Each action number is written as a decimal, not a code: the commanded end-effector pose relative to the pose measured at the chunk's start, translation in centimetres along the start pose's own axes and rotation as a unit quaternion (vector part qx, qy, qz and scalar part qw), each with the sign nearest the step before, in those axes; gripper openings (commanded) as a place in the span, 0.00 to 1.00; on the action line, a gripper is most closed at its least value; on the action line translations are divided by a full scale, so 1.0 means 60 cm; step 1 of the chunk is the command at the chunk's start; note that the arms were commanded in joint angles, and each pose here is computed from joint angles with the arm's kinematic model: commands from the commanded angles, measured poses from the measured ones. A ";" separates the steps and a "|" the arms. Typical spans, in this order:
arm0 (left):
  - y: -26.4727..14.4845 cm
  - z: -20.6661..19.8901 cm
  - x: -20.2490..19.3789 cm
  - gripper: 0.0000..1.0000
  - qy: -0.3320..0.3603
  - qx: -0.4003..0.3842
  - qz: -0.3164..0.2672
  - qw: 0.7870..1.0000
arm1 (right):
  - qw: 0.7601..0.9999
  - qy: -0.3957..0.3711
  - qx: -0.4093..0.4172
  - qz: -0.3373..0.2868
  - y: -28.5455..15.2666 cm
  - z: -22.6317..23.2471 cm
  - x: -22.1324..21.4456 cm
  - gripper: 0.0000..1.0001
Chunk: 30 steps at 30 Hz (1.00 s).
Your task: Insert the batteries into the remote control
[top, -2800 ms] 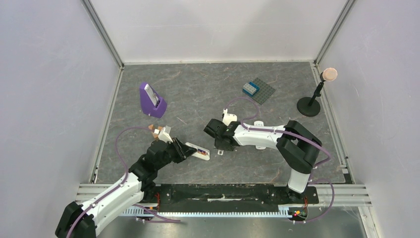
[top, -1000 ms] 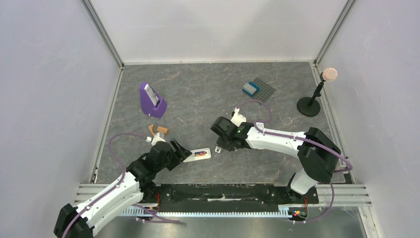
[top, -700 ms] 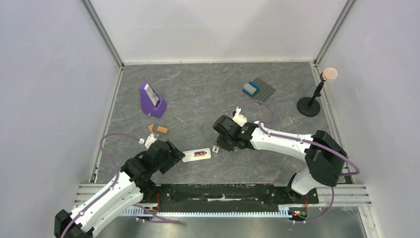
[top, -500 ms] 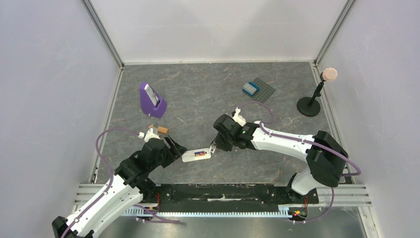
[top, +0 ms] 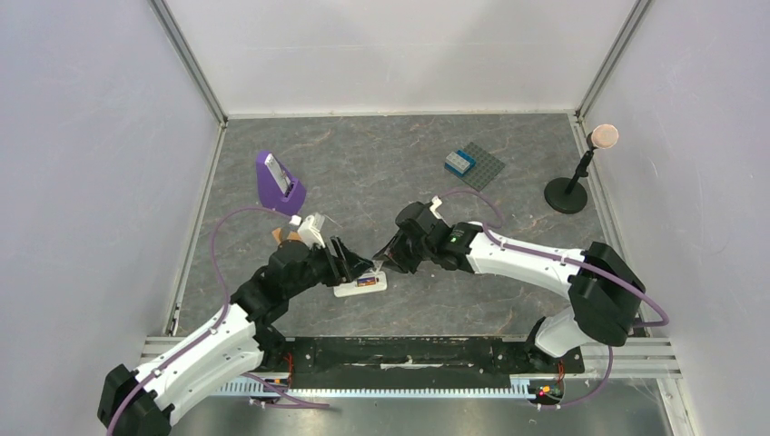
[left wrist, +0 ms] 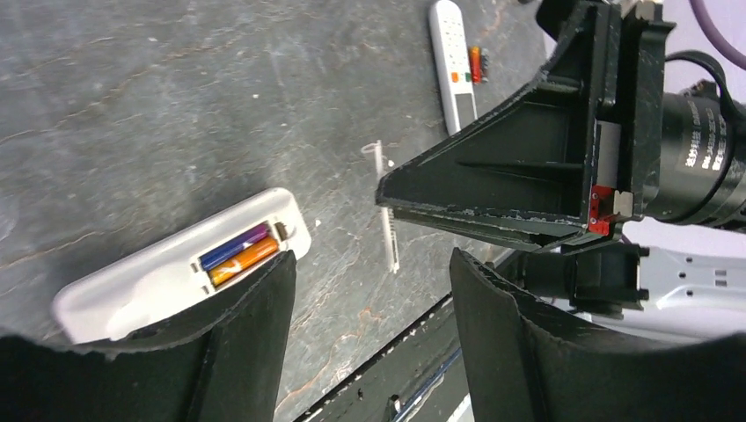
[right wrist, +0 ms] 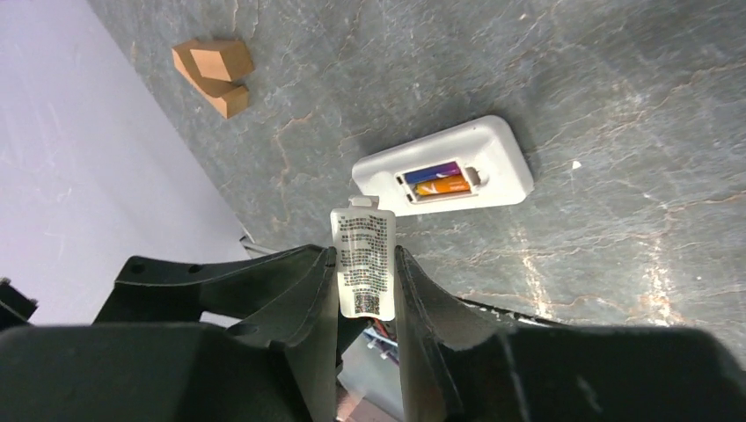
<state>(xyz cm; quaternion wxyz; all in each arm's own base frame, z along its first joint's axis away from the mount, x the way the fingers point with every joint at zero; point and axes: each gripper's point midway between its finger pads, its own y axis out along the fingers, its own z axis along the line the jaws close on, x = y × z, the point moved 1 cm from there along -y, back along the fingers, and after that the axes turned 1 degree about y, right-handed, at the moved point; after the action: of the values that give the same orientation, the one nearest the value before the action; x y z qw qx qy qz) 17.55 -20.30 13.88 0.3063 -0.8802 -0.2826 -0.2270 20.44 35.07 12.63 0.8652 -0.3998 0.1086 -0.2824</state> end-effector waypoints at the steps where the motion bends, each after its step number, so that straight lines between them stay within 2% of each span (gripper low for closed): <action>1: 0.009 -0.048 0.005 0.70 0.047 -0.091 -0.016 0.995 | 0.998 0.042 0.028 0.026 -0.015 0.017 -0.011 0.15; 7: 0.013 -0.043 -0.006 0.68 0.032 -0.093 -0.022 0.995 | 0.996 0.069 0.038 0.036 -0.013 0.018 -0.016 0.15; 15: 0.028 -0.034 -0.029 0.53 0.024 -0.085 -0.005 0.996 | 0.994 0.087 0.046 0.051 -0.011 0.021 -0.023 0.15; 18: 0.030 -0.033 -0.034 0.45 0.021 -0.085 -0.002 0.996 | 0.993 0.091 0.047 0.050 -0.010 0.019 -0.023 0.14; 23: 0.031 -0.030 -0.035 0.18 0.014 -0.080 -0.004 0.997 | 0.995 0.078 0.049 0.049 -0.009 0.021 -0.023 0.15; 25: 0.032 -0.029 -0.034 0.07 0.011 -0.079 -0.005 0.997 | 0.996 0.060 0.051 0.052 -0.009 0.022 -0.025 0.22; 26: 0.032 -0.028 -0.035 0.03 0.009 -0.078 -0.004 0.997 | 0.996 0.050 0.055 0.056 -0.011 0.025 -0.027 0.29; 30: 0.028 -0.032 -0.041 0.02 0.010 -0.084 0.007 0.996 | 0.996 -0.017 0.074 0.051 -0.026 0.029 -0.026 0.68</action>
<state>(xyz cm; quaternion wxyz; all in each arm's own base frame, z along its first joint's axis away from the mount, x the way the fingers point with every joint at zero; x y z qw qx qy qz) 16.21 -22.88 11.33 0.2682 -0.8984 -0.2472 -0.2447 19.17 35.98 12.32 0.8832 -0.3555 0.1630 -0.2590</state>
